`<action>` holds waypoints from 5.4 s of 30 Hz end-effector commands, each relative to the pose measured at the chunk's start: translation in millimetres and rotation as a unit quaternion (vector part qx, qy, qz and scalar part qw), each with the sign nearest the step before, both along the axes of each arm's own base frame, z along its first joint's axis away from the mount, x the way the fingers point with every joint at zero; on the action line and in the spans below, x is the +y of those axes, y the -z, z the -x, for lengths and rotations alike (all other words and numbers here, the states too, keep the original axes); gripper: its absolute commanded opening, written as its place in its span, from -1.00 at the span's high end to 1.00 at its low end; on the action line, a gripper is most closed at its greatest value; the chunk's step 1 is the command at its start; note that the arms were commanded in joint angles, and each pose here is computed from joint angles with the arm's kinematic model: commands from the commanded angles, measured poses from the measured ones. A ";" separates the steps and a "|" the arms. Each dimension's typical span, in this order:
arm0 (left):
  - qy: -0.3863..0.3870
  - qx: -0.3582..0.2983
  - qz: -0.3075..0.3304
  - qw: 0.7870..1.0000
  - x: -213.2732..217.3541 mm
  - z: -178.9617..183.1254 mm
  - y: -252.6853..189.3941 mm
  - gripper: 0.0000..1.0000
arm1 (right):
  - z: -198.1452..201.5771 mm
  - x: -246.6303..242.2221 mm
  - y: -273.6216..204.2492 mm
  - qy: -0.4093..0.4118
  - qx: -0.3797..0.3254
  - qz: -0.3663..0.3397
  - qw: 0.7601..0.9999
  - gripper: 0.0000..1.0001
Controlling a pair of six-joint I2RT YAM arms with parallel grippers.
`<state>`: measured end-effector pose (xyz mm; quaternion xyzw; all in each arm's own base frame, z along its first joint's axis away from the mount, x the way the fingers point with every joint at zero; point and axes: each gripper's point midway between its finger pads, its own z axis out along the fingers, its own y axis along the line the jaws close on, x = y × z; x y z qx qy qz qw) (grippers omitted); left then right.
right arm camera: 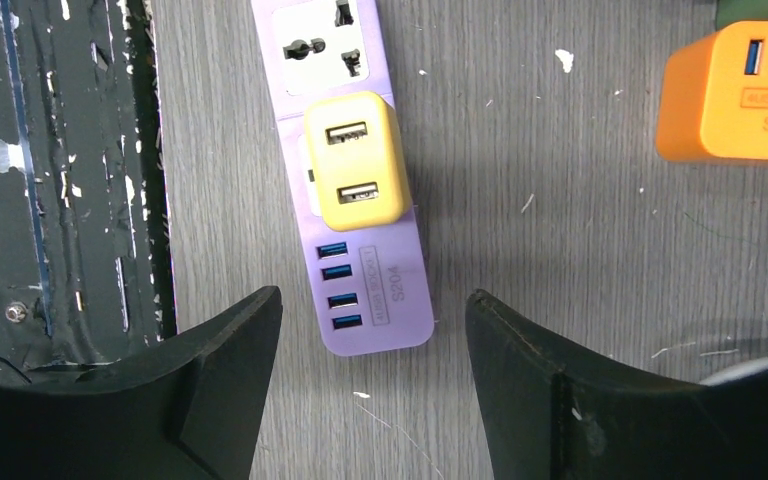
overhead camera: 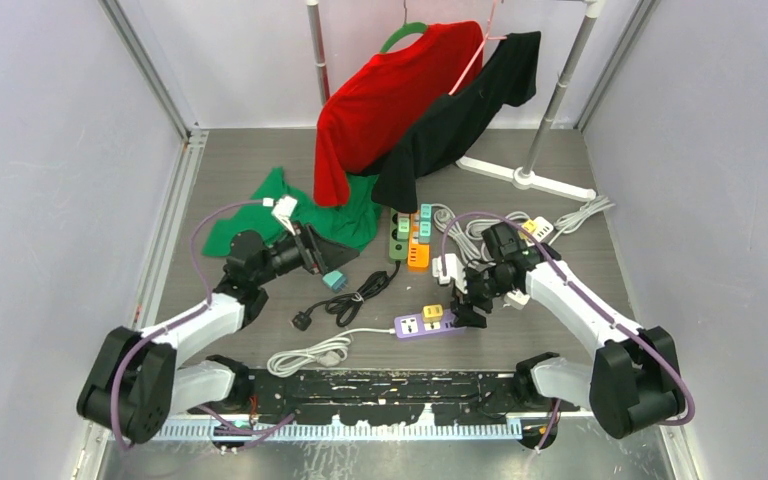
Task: Pull the plug off the socket
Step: Place the plug at the center of the board, then remove the plug from the socket.
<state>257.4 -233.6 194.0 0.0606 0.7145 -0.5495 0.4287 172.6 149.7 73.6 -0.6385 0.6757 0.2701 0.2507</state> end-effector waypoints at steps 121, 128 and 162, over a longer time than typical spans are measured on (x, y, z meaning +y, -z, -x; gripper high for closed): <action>0.204 -0.270 -0.284 0.897 -136.0 82.2 182.7 1.00 | 14.6 49.7 -16.6 -0.102 -0.007 -0.070 0.992 0.98; 0.206 -0.262 -0.289 0.897 -134.8 82.5 187.4 1.00 | -27.4 58.8 -33.2 0.023 -0.011 -0.087 0.996 0.98; 0.227 -0.244 -0.315 0.889 -127.3 88.0 200.3 1.00 | 16.6 32.0 -30.5 -0.088 -0.002 -0.071 0.994 0.98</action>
